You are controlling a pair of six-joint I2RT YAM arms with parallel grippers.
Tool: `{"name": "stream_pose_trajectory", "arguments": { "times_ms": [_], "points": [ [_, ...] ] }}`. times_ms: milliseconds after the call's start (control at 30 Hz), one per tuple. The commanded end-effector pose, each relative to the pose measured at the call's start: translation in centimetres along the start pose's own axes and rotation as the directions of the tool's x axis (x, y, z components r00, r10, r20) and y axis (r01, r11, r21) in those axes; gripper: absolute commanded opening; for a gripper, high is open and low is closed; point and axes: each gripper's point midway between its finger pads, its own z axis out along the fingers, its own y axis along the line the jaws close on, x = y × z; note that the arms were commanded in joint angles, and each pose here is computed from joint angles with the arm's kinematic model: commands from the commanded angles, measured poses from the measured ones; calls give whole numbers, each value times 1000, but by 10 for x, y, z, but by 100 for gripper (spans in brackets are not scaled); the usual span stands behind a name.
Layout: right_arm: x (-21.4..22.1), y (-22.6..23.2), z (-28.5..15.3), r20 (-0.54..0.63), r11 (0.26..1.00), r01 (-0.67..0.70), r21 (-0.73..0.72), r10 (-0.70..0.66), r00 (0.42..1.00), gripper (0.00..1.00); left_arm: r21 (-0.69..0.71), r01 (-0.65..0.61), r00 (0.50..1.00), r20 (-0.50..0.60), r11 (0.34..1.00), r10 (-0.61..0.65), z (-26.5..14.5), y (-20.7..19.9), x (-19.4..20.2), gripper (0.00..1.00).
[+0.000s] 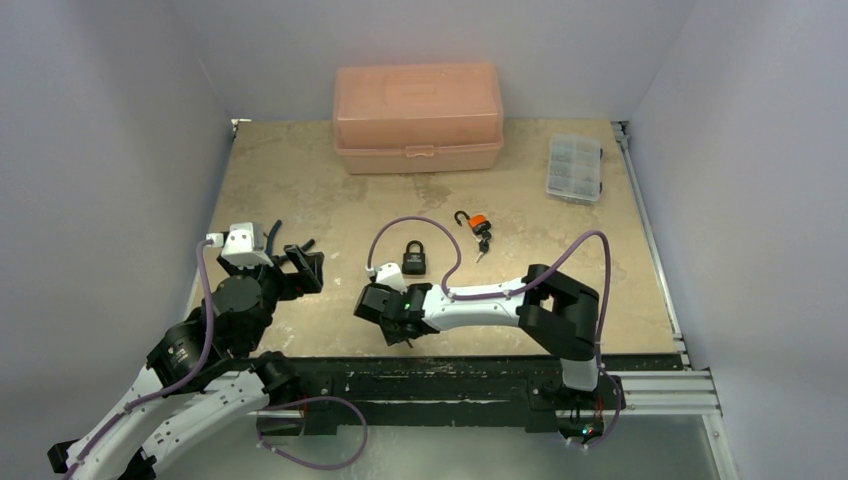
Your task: Unlock with the key
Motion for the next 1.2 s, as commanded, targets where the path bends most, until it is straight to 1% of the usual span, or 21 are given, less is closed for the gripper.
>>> {"name": "stream_pose_trajectory", "arguments": {
  "times_ms": [0, 133, 233, 300, 400, 500, 600, 667, 767, 900, 967, 1033, 1067, 1133, 1167],
  "points": [
    [26, -9, 33, -56, 998, 12, 55, -9, 998, 40, -11, 14, 1000, 11, 1000, -14, 1, 1, -2, 95],
    [25, -12, 31, -47, 998, 19, 53, -17, 999, 28, -12, 12, 1000, 9, 1000, -12, 1, 1, -2, 95],
    [21, -10, 26, -23, 999, 40, 19, -40, 999, 24, -5, 8, 1000, 5, 1000, -8, 2, -1, -1, 95],
    [15, -3, 17, 6, 997, 61, -44, -61, 998, 23, 16, 3, 1000, 4, 1000, -3, 1, -4, -2, 95],
    [-4, 5, -4, 80, 988, 85, -126, -75, 994, 23, 58, -1, 1000, 7, 998, 1, 0, -11, -2, 95],
    [-28, 3, -29, 145, 979, 82, -188, -55, 988, 20, 128, -20, 1000, 10, 992, 19, -2, -21, -3, 95],
    [-47, -8, -49, 185, 969, 70, -238, -25, 982, 20, 256, -51, 999, 13, 965, 49, -5, -44, -3, 91],
    [-58, -17, -62, 209, 962, 59, -266, -2, 978, 19, 311, -84, 996, 12, 947, 84, -5, -56, 0, 91],
    [-78, -36, -82, 251, 950, 30, -312, 52, 967, 19, 329, -153, 987, 1, 932, 162, 3, -64, 6, 91],
    [-101, -65, -100, 303, 939, 14, -342, 96, 948, 20, 353, -243, 965, -8, 904, 263, 19, -77, 16, 95],
    [-109, -75, -109, 316, 925, 18, -379, 111, 942, 20, 415, -286, 949, -1, 864, 315, 25, -92, 26, 96],
    [-116, -84, -118, 328, 910, 19, -415, 130, 936, 21, 444, -341, 924, -5, 829, 383, 35, -99, 43, 96],
    [-120, -91, -121, 334, 904, 13, -427, 144, 931, 21, 479, -389, 899, 13, 787, 437, 38, -104, 50, 96],
    [-123, -96, -131, 341, 886, 18, -464, 159, 927, 21, 533, -439, 869, 48, 723, 493, 40, -114, 59, 95],
    [-124, -98, -136, 346, 877, 24, -480, 165, 924, 21, 562, -489, 840, 96, 668, 534, 39, -119, 61, 95]
  ]
}}
